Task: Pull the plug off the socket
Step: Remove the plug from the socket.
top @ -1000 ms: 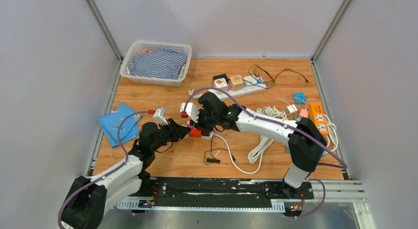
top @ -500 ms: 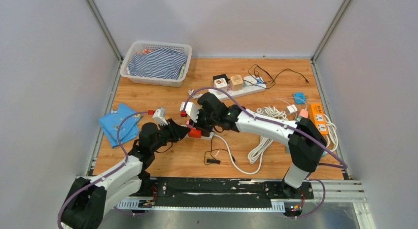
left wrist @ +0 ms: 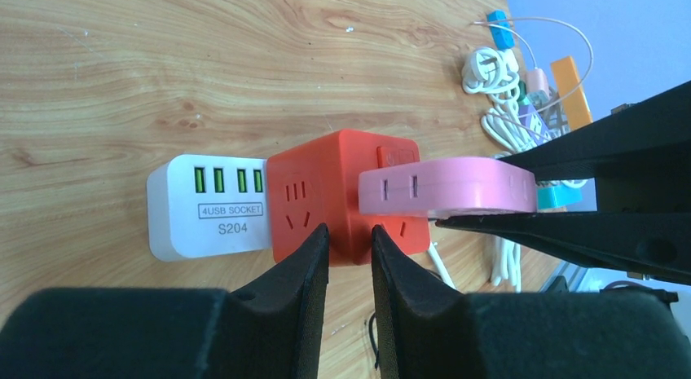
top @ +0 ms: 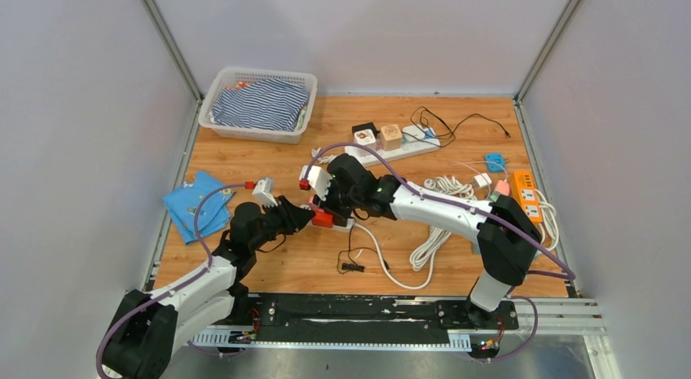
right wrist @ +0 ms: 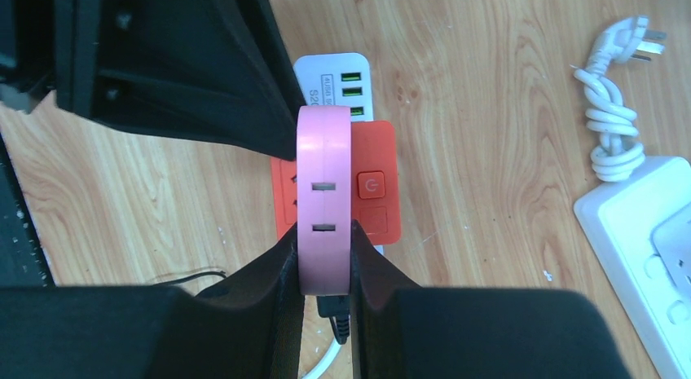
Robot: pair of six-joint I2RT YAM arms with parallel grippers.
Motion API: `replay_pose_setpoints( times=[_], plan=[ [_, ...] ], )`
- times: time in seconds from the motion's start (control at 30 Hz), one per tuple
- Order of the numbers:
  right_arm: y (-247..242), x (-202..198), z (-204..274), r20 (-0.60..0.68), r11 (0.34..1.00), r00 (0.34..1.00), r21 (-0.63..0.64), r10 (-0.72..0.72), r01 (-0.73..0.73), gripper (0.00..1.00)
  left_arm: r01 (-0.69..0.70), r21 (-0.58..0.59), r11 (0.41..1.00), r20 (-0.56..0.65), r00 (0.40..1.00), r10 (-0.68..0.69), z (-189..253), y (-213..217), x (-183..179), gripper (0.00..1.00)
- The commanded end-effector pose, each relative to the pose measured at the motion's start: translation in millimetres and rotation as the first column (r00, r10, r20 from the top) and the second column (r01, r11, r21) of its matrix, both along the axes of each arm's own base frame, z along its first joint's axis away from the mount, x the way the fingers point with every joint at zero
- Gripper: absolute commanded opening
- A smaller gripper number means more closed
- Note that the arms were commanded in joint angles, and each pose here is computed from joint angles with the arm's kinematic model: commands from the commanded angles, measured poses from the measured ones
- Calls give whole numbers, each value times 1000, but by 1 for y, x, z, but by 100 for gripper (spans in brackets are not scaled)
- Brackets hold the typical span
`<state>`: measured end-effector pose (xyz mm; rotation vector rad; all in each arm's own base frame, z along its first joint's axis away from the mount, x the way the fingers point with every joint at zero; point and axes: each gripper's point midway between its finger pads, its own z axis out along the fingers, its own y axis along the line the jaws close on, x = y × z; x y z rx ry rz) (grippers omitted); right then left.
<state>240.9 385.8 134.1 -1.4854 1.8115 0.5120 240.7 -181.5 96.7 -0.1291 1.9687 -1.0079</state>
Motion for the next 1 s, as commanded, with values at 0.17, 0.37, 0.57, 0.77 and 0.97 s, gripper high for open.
replay_pose_setpoints(
  times=[0.17, 0.37, 0.57, 0.77, 0.97],
  plan=[
    [17, -24, 29, -30, 991, 996, 107, 79, -76, 0, 47, 69, 997, -105, 994, -39, -31, 2, -14, 27],
    [7, 4, 27, 3, 993, 998, 102, -66, 66, 0, 54, 78, 995, -120, 992, -44, -35, 1, -13, 27],
    [12, -8, 38, -26, 990, 1000, 139, -17, 20, 0, 68, 93, 993, -137, 989, -55, -40, 0, -13, 27],
    [8, 0, 41, 12, 991, 999, 126, -53, 51, 0, 70, 100, 993, -156, 986, -54, -46, 0, -14, 27],
    [-2, 20, 44, 83, 985, 985, 102, -151, 142, 0, 70, 100, 993, -155, 986, -54, -47, 1, -15, 27]
  ],
)
